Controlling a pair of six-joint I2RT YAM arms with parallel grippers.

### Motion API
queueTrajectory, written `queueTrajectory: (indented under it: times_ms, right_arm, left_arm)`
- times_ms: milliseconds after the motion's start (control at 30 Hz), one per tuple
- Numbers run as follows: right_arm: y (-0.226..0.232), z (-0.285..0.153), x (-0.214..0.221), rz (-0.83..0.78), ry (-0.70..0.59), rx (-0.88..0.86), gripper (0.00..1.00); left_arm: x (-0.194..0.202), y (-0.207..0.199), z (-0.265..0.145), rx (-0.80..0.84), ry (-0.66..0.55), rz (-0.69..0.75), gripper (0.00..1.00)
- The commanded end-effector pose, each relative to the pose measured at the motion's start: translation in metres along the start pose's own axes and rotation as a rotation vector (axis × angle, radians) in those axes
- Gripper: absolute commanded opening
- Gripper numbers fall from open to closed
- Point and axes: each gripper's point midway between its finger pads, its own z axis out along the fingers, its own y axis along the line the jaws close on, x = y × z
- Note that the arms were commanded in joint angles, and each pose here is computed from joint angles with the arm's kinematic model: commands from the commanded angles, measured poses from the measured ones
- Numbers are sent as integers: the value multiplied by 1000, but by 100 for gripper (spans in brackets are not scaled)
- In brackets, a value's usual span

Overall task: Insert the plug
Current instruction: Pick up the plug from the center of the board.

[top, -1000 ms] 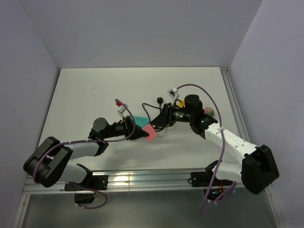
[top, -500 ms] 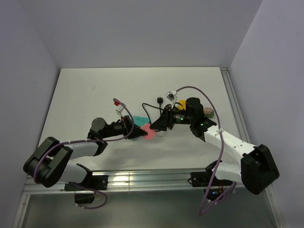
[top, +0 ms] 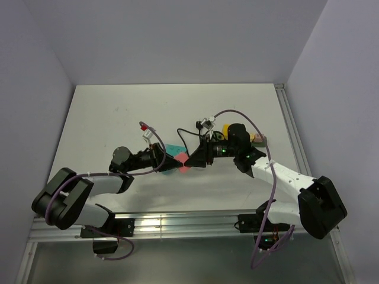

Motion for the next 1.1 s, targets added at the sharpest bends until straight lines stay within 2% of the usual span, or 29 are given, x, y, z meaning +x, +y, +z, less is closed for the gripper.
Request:
queueTrajectory:
  times_ms: [0,233,267,300,333,367,433,467,567,667,767,833,933,1067]
  right_arm:
    - [9,7,-5,-45,11,-48,50]
    - [10,10,-3,-38,27,-67,25]
    - [11,10,-3,-38,26,-67,9]
    - [10,11,-3,-36,28,-66,0]
    - [9,11,-3,-31,31,-61,0]
    - [9,11,-2,-31,31,-61,0]
    - [10,10,-3,-38,26,-64,0]
    - [11,10,-4,-43,22,-62,0]
    - [13,8,-4,-51,13,-63,0]
    - [14,8,-4,-43,14,-71,0]
    - [19,7,-3,-22,18,-115,0]
    - [21,6,-4,-22,16,-128,0]
    - [24,4,-5,-28,10,-135,0]
    - [23,4,-3,-21,14,-136,0]
  left_arm:
    - [-3,-11,0,56,-6,43,0]
    - [-2,-11,1,64,2,37,0]
    - [-2,-11,1,63,3,38,0]
    - [-1,-11,1,65,6,40,0]
    - [-1,-10,1,63,6,40,1]
    - [-1,-11,1,61,5,41,10]
    - [-1,-10,0,54,1,45,19]
    - [-1,-10,0,53,2,47,28]
    - [-3,-15,-1,60,-9,69,43]
    - [-2,-23,-4,83,-8,80,50]
    - [1,-31,-7,119,-7,95,65]
    - [0,-37,-8,140,-13,109,68]
    - [0,-35,-7,134,-12,106,65]
    - [1,-38,-8,147,-13,114,53]
